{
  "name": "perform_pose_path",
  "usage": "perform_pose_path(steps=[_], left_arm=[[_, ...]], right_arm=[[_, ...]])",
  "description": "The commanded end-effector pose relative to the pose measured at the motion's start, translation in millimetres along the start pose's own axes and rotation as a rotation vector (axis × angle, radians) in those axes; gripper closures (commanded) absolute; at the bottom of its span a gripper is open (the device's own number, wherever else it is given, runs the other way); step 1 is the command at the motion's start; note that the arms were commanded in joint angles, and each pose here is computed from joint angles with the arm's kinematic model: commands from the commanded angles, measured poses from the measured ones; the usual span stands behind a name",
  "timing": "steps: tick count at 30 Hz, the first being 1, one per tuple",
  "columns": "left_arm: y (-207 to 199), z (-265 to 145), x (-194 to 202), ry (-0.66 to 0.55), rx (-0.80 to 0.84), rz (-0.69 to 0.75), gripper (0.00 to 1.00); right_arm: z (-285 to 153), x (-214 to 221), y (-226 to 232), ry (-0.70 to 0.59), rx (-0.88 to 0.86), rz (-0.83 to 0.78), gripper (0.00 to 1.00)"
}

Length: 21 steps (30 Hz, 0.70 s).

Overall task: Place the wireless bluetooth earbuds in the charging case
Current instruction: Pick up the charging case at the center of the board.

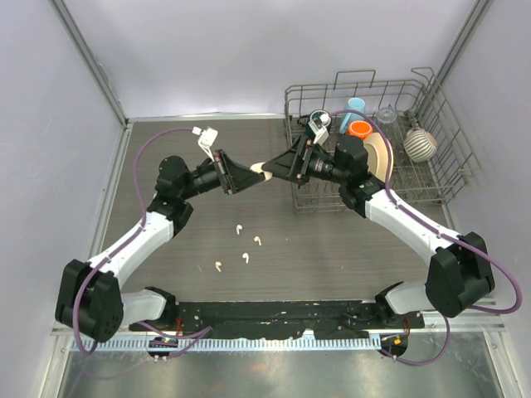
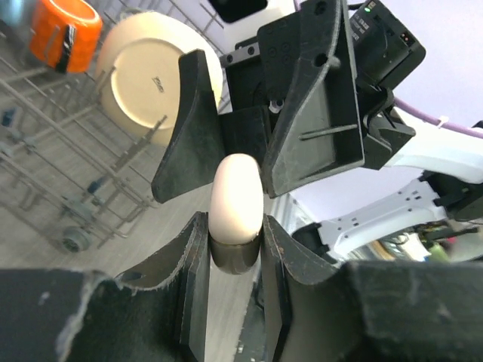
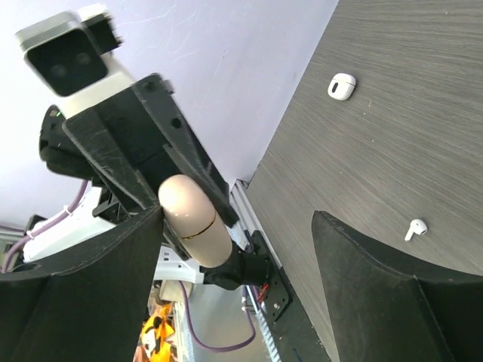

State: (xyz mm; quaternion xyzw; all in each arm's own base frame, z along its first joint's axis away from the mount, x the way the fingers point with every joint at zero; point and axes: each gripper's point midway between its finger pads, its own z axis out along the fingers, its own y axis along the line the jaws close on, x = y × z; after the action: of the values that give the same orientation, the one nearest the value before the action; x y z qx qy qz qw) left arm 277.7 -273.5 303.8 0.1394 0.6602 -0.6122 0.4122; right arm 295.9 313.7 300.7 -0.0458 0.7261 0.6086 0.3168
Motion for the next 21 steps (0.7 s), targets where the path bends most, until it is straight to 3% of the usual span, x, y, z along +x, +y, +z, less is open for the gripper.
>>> perform_pose_path(steps=[1,6,9,16,21], left_arm=[[-15,-11,-18,-0.058,-0.018,0.302,1.0],[-8,-22,-19,-0.046,-0.1,0.467,1.0],[-14,-25,-17,-0.062,-0.056,0.584,1.0],[-9,-30,-19,-0.12,-0.082,0.63,1.0],[-11,-32,-24,-0.15,-0.09,0.641,1.0]], right_arm=[[-9,-17,24,-0.06,0.022,-0.007,0.15],[-9,-13,35,-0.016,0.004,0.126,0.12],[-11,-11,47,-0.005,-0.053,0.198,0.13],[-7,-10,66,0.038,-0.172,0.351,0.12],[5,5,57,0.104,-0.134,0.417,0.12]])
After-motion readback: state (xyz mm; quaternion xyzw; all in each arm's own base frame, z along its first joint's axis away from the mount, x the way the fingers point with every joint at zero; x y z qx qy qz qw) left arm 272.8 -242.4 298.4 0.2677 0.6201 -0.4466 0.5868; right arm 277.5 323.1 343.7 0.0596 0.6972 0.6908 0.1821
